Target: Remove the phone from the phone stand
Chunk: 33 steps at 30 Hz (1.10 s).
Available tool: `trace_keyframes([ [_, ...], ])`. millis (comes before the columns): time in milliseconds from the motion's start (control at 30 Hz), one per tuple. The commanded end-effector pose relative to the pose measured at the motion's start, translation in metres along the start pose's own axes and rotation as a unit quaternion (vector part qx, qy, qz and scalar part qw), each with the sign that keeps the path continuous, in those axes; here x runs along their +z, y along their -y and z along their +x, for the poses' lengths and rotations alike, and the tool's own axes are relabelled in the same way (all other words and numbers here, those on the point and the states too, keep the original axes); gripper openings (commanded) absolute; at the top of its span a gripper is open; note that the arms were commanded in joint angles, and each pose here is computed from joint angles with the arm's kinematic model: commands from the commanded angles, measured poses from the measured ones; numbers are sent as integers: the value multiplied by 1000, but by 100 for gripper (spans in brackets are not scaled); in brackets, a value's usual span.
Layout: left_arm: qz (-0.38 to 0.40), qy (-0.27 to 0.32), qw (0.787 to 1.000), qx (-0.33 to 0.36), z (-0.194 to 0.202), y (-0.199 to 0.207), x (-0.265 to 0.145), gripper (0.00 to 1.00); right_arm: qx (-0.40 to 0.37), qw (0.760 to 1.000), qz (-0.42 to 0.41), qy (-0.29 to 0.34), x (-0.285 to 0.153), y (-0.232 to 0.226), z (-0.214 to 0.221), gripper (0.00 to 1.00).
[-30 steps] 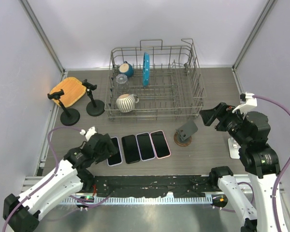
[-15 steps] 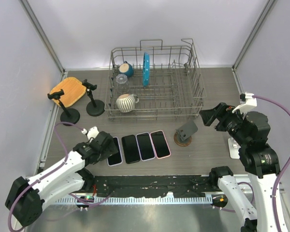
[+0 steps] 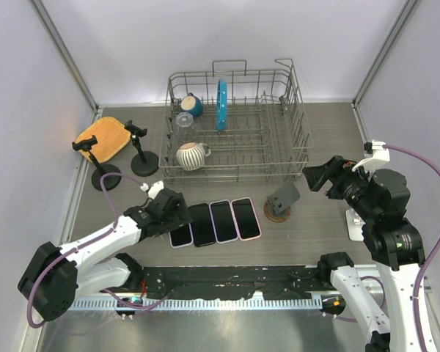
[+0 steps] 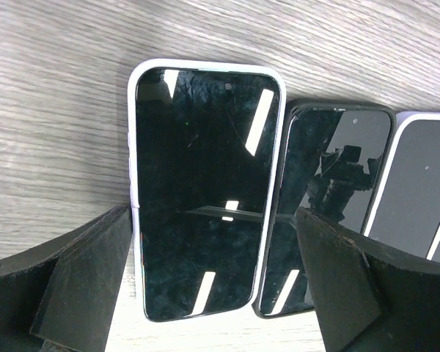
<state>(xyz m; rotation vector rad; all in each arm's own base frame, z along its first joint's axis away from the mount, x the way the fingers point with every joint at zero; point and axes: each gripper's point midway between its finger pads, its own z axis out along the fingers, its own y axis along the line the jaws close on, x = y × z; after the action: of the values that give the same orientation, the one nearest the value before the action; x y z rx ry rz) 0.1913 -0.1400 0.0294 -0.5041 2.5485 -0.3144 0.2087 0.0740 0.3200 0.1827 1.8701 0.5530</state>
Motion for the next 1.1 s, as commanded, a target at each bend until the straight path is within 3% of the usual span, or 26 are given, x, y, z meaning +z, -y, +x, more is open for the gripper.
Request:
trace_keyframes([
  [0, 62, -48, 997, 7, 22, 29, 0, 95, -6, 1000, -11, 21, 0, -6, -10, 85],
  [200, 45, -11, 999, 7, 5, 24, -10, 98, -8, 1000, -5, 25, -3, -4, -13, 85],
  [467, 18, 161, 987, 8, -79, 8, -92, 100, -26, 996, 60, 56, -19, 17, -23, 86],
  [733, 47, 336, 941, -21, -145, -21, -200, 100, -42, 977, 163, 131, -53, 50, -48, 87],
  [900, 108, 407, 905, -64, -158, -41, -252, 100, -52, 956, 217, 192, -82, 69, -62, 89],
  [1067, 150, 444, 880, -73, -161, -49, -275, 100, -44, 932, 238, 271, -114, 83, -72, 91],
])
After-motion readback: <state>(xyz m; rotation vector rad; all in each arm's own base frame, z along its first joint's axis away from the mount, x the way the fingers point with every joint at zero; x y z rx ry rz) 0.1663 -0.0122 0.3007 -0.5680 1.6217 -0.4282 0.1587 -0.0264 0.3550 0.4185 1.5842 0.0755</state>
